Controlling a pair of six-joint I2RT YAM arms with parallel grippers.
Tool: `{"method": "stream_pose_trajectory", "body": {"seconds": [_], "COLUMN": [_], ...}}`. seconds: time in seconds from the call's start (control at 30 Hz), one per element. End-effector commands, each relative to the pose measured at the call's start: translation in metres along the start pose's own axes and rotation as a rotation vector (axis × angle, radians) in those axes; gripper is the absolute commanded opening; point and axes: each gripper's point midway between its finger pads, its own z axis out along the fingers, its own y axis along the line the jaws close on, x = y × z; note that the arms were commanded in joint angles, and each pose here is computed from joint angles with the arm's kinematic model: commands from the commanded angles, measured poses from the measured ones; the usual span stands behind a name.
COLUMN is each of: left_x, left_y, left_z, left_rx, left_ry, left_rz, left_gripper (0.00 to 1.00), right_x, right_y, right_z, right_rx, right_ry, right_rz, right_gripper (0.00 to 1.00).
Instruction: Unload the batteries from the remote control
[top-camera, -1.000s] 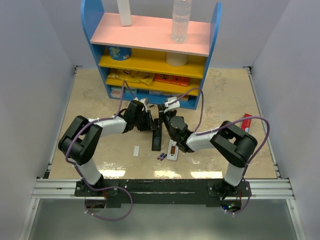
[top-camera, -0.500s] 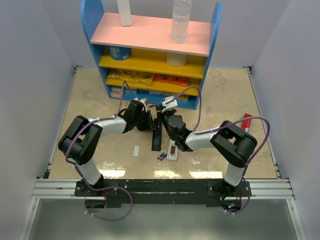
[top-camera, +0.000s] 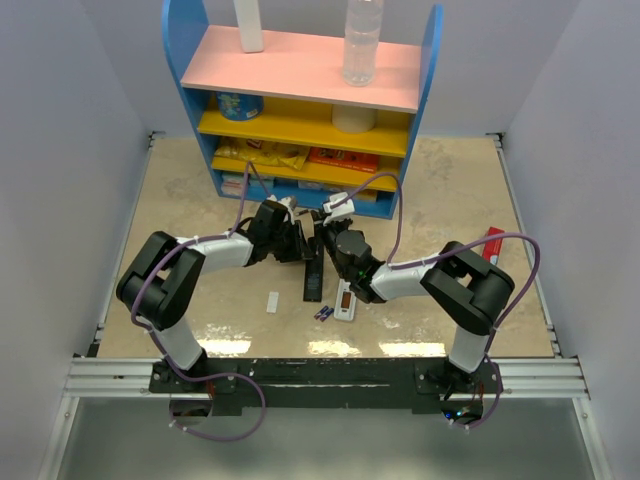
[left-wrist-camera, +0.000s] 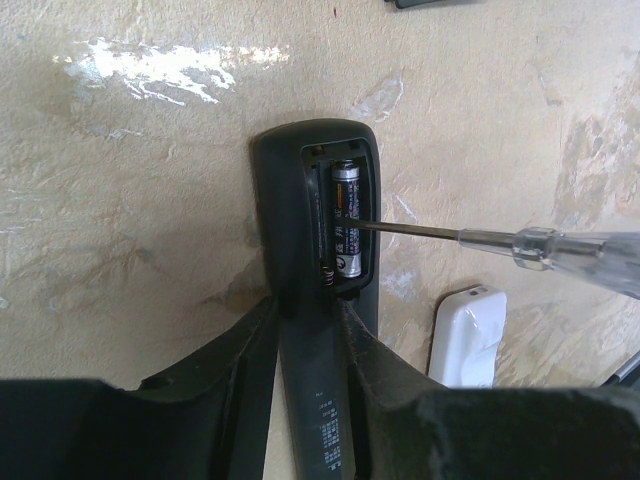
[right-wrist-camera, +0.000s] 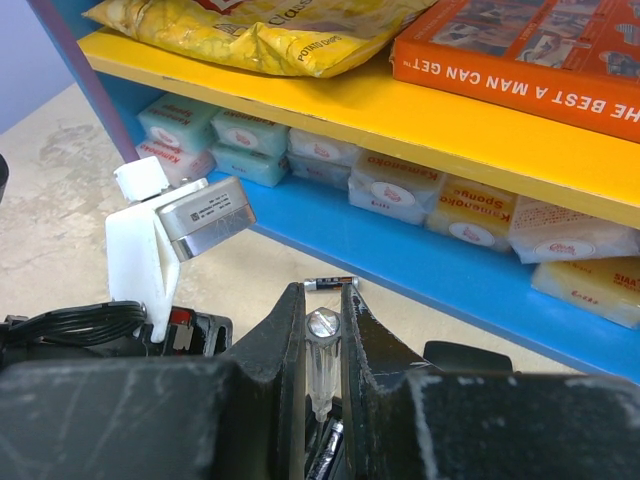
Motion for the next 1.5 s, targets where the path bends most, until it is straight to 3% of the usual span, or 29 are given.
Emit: {"method": "stream_pose_trajectory", "body": {"seconds": [0.0,0.67,1.47], "left_x": [0.006,0.003,0.005], "left_y": [0.012,0.011,0.011], "left_z": [0.004,0.003,0.004], "left_rx": [-0.031,-0.035,-0.034], "left_ry": [0.006,0.005,0.008], "left_rz": [0.009,0.013,0.009], "left_gripper": [0.32,0.32,0.32], "right_x": [-0.029,-0.038,0.005], "right_y": [0.001,-0.001,-0.01], "right_z": [0.002,0.001,-0.003], "right_rx": [0.003,0.008,0.038], "right_ry": [-0.057,-0.062,0.009], "right_rz": [0.013,-0.001,-0.021], "right_gripper": [0.0,0.0,0.0]}}
